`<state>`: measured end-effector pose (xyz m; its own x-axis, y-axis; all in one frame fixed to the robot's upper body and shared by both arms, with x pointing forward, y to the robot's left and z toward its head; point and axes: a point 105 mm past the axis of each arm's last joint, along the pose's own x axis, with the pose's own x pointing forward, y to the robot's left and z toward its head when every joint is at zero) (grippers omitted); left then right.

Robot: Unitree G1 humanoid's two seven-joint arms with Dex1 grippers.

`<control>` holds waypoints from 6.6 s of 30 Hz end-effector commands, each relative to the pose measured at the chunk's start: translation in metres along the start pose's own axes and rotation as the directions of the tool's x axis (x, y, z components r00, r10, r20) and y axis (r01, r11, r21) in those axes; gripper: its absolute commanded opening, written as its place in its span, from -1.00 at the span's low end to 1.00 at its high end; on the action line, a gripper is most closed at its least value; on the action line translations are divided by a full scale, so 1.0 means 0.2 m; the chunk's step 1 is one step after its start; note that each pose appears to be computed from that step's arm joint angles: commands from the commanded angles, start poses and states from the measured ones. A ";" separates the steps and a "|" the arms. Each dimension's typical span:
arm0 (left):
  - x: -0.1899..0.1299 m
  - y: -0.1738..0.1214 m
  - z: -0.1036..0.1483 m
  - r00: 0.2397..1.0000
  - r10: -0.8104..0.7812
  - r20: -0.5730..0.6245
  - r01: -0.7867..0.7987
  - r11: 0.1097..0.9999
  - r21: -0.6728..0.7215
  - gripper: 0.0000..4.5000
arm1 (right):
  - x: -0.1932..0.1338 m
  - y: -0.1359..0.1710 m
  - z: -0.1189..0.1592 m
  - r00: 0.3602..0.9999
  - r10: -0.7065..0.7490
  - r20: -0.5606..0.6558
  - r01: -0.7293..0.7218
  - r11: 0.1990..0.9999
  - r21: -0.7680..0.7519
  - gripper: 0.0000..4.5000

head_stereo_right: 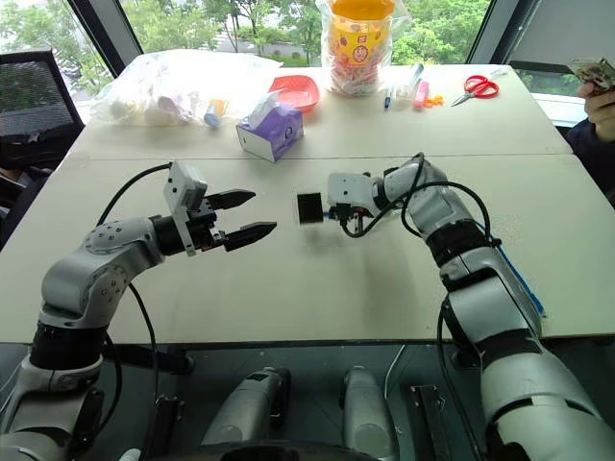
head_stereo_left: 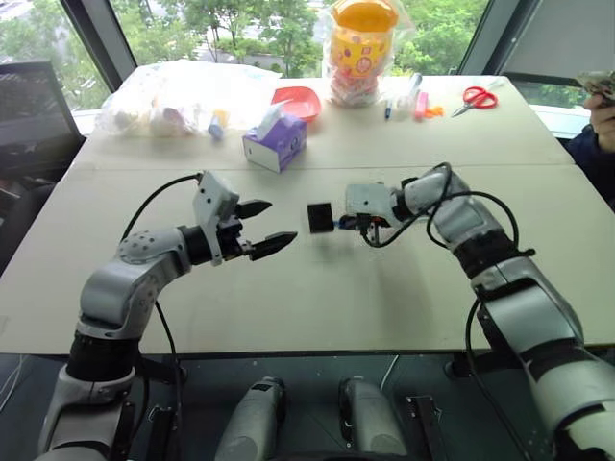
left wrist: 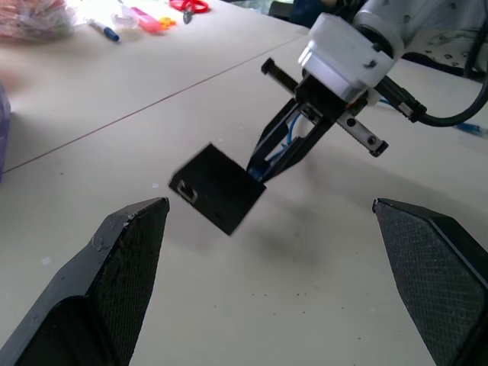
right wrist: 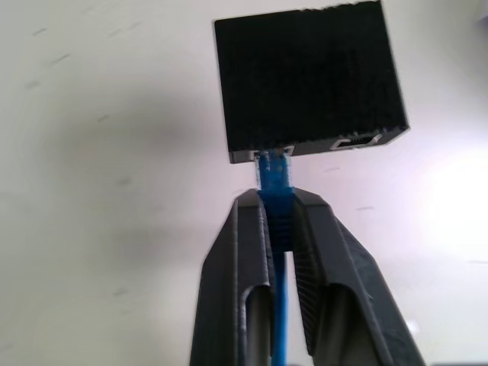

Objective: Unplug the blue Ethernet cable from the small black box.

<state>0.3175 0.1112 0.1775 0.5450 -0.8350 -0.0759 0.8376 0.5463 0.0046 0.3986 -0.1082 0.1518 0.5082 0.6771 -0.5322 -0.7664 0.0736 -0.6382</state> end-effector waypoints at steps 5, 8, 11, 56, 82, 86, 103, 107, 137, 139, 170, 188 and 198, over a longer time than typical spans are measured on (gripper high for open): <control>0.02 0.00 0.07 0.998 -0.037 0.057 0.038 0.999 -0.021 1.00 | -0.19 0.10 0.23 0.955 -0.257 0.146 0.284 0.936 -0.208 -0.98; 0.04 -0.02 0.09 0.995 -0.075 0.065 0.078 0.996 -0.037 1.00 | -0.22 0.15 0.30 0.936 -0.300 0.184 0.339 0.908 -0.246 -0.98; 0.06 -0.03 0.11 0.991 -0.106 0.078 0.110 0.992 -0.056 1.00 | -0.24 0.17 0.37 0.923 -0.321 0.212 0.373 0.884 -0.283 -0.98; 0.03 -0.11 0.14 0.946 -0.321 0.043 0.322 0.946 -0.031 -0.79 | -0.26 0.13 0.40 0.927 0.214 0.308 -0.372 0.625 0.686 0.98; 0.02 -0.13 0.10 0.944 -0.328 0.023 0.328 0.945 -0.008 -0.79 | -0.21 0.16 0.45 0.894 0.310 0.322 -0.447 0.614 0.651 0.01; 0.02 -0.13 0.10 0.944 -0.329 0.020 0.329 0.944 -0.010 -0.79 | -0.21 0.17 0.46 0.892 0.317 0.323 -0.453 0.617 0.644 0.01; 0.01 -0.16 0.09 0.943 -0.334 0.015 0.334 0.943 -0.014 -0.79 | -0.19 0.18 0.48 0.883 0.344 0.318 -0.468 0.622 0.628 -0.98; 0.01 -0.16 0.09 0.942 -0.334 0.013 0.334 0.942 -0.014 -0.79 | -0.19 0.17 0.45 0.896 0.333 0.295 -0.444 0.650 0.616 -0.98; -0.01 -0.15 0.14 0.932 -0.360 0.036 0.361 0.932 -0.018 -0.79 | -0.23 0.16 0.48 0.877 0.328 0.352 -0.481 0.601 0.638 0.46; -0.01 -0.16 0.14 0.931 -0.362 0.036 0.363 0.932 -0.019 -0.79 | -0.23 0.16 0.50 0.869 0.338 0.361 -0.494 0.594 0.635 0.46; -0.02 -0.23 0.19 0.892 -0.443 0.084 0.450 0.889 -0.083 -0.79 | -0.22 0.21 0.58 0.843 0.405 0.355 -0.539 0.633 0.556 -0.93; -0.05 -0.29 0.16 0.853 -0.522 0.011 0.521 0.852 -0.043 -0.79 | -0.27 0.21 0.66 0.825 0.424 0.373 -0.565 0.644 0.516 -0.99; -0.12 -0.22 0.15 0.881 -0.471 -0.037 0.471 0.882 -0.014 -0.79 | -0.28 0.21 0.25 0.914 0.366 0.175 -0.386 0.652 0.653 -0.99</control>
<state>0.2745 0.1037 0.1951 0.1003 -0.9872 -0.1239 0.9875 0.1140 -0.1093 0.3108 -0.0952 0.1789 0.0564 0.7865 -0.6150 -0.9545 0.2232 0.1980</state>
